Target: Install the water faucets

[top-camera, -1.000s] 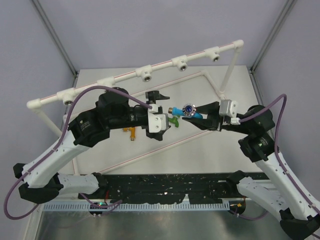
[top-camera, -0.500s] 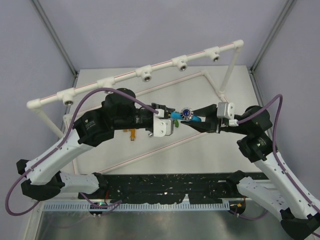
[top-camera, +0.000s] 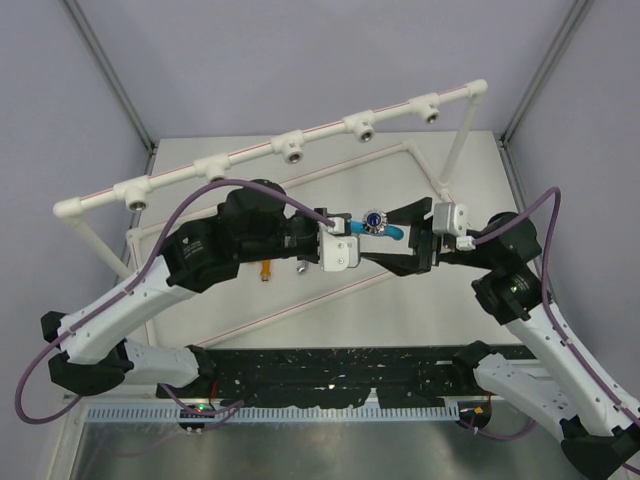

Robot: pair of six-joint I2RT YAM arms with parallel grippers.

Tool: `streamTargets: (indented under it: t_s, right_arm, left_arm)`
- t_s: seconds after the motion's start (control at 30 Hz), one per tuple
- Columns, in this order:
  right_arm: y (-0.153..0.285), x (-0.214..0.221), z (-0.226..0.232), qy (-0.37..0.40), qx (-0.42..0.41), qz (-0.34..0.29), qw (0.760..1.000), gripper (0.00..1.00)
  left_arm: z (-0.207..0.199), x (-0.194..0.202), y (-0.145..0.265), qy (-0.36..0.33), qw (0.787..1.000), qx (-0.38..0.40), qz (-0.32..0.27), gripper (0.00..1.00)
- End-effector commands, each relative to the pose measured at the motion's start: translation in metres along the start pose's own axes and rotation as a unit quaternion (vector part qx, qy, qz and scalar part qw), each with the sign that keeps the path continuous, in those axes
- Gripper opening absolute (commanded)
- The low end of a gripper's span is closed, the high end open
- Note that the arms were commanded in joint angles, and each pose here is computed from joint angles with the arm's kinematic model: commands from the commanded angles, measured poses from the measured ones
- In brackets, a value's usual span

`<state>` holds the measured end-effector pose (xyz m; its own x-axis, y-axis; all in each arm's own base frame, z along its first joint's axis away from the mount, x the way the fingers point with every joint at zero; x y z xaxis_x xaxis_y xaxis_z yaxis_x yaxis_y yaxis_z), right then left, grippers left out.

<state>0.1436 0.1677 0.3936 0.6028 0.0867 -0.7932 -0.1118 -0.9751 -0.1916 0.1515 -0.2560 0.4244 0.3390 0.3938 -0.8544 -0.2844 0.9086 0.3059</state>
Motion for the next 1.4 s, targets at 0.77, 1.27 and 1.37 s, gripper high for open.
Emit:
streamTargets:
  t_s: [0.77,1.27,1.37]
  right_arm:
    - [0.029,0.035,-0.045,0.141,0.186,0.183,0.955,0.05]
    - [0.096,0.049,-0.117,0.313,0.372,0.295,0.822,0.05]
    - [0.103,0.051,-0.121,0.338,0.385,0.29,0.808,0.05]
  left_arm:
    - [0.064,-0.008,0.078,0.13,0.94,-0.311,0.048,1.0]
    - [0.072,0.062,0.165,0.41,0.748,-0.522,0.015,0.98]
    - [0.061,0.067,0.172,0.441,0.724,-0.53,0.015,0.97]
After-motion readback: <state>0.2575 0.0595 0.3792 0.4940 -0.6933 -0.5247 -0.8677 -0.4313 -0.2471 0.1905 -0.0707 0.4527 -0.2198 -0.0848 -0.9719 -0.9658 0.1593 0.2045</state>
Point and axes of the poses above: each gripper's point midway between its finger pads, its own y axis back along the fingers, its own z axis along the line the jaws close on, x = y × z, the point moved 8 cm from there along y, back along the fingers, and after that the axes turned 15 degrees about y, right-handed, at the moved point
